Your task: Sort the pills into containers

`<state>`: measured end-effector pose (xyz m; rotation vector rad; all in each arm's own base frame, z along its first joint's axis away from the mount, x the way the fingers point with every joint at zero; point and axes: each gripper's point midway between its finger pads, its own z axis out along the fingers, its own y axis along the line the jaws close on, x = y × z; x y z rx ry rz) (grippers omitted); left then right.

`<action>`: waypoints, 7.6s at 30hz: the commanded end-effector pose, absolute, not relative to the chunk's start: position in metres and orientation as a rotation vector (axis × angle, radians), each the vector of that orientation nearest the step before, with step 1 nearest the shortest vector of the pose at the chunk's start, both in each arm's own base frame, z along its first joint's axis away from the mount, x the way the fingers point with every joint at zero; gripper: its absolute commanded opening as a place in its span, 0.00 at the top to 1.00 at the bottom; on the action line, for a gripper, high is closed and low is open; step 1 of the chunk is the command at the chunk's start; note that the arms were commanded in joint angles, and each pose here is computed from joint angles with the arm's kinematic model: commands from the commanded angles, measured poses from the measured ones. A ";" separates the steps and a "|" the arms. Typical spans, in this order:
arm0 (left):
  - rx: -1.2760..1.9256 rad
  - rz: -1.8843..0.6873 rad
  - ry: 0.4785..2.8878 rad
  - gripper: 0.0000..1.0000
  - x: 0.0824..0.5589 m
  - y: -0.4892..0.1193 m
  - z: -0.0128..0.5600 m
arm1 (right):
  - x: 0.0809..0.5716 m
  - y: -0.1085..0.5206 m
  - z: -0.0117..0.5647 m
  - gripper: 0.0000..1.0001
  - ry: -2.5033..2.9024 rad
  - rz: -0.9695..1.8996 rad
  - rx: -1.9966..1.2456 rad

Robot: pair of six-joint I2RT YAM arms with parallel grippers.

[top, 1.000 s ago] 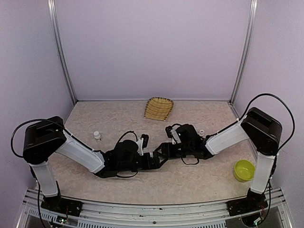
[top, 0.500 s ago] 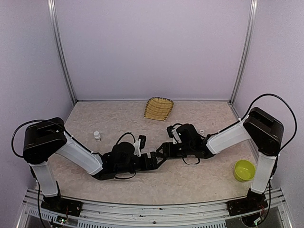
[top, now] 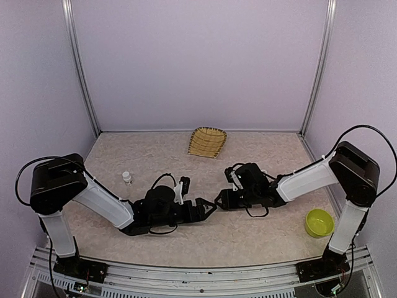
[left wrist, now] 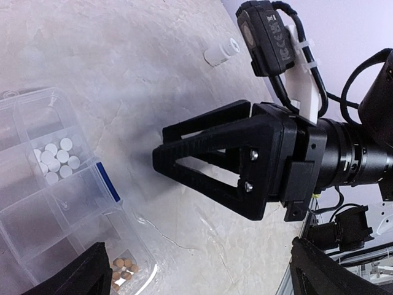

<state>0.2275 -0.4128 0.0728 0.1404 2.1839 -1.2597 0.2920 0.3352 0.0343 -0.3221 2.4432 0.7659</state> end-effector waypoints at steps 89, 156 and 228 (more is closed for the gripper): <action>0.184 -0.856 2.405 0.31 0.247 -0.386 0.033 | 0.254 0.411 0.021 0.76 2.510 1.235 -0.416; 0.097 -0.920 1.959 0.01 0.251 -0.270 0.208 | 0.217 0.322 0.010 0.15 2.529 0.232 -0.607; -0.018 -0.641 1.875 0.01 0.255 -0.205 0.245 | 0.282 0.329 0.165 0.00 2.176 0.385 -0.279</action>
